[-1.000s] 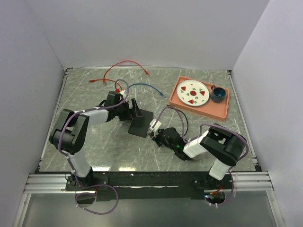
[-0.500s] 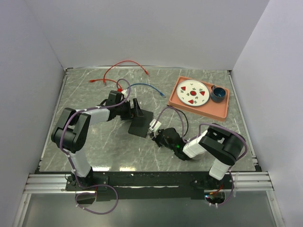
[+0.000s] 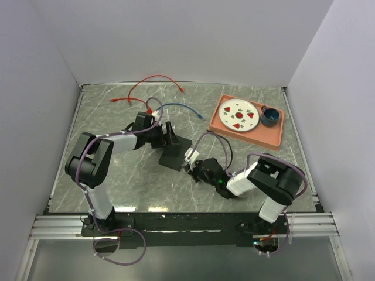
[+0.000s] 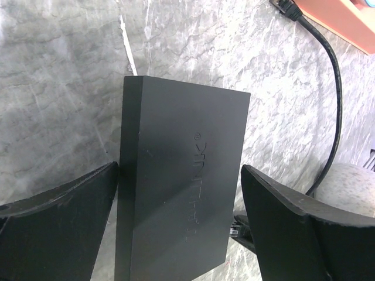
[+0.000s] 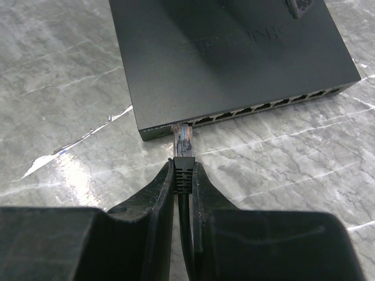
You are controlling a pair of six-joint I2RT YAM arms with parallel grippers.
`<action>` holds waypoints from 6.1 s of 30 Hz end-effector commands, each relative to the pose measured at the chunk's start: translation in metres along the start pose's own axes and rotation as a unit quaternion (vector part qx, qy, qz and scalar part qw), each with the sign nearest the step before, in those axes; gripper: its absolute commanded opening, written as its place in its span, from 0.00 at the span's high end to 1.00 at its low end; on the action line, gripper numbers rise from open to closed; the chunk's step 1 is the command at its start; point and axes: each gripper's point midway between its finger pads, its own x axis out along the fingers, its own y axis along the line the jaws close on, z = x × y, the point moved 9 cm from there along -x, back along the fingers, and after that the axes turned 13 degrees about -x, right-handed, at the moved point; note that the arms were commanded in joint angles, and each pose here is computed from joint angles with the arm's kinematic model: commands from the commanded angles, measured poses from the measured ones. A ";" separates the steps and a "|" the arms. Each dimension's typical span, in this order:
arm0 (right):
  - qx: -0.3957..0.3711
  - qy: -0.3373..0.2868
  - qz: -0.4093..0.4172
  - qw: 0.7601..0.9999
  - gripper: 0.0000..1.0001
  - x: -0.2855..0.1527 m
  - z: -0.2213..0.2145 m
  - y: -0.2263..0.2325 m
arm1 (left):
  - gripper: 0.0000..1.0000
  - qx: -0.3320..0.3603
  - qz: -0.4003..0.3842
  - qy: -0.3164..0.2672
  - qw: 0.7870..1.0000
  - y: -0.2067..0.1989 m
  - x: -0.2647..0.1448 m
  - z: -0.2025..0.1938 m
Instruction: Insert the plug into the switch port
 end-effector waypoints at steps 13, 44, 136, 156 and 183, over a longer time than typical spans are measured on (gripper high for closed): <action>0.000 -0.063 -0.050 0.997 1.00 0.016 0.031 -0.005 | 0.10 -0.010 0.019 0.086 0.996 0.016 0.007 -0.042; -0.024 -0.010 -0.134 0.991 1.00 0.004 0.020 0.010 | 0.10 -0.046 0.093 0.042 0.994 0.032 -0.024 -0.053; -0.001 -0.031 -0.191 0.981 1.00 0.032 0.043 0.028 | 0.41 -0.057 0.013 0.154 0.986 0.018 -0.039 -0.133; -0.004 -0.038 -0.168 0.985 1.00 0.034 0.045 0.032 | 0.41 -0.013 -0.060 0.186 0.981 -0.036 -0.048 -0.144; -0.001 -0.050 -0.156 0.987 1.00 0.026 0.040 0.033 | 0.41 0.018 -0.108 0.221 0.969 -0.079 -0.035 -0.165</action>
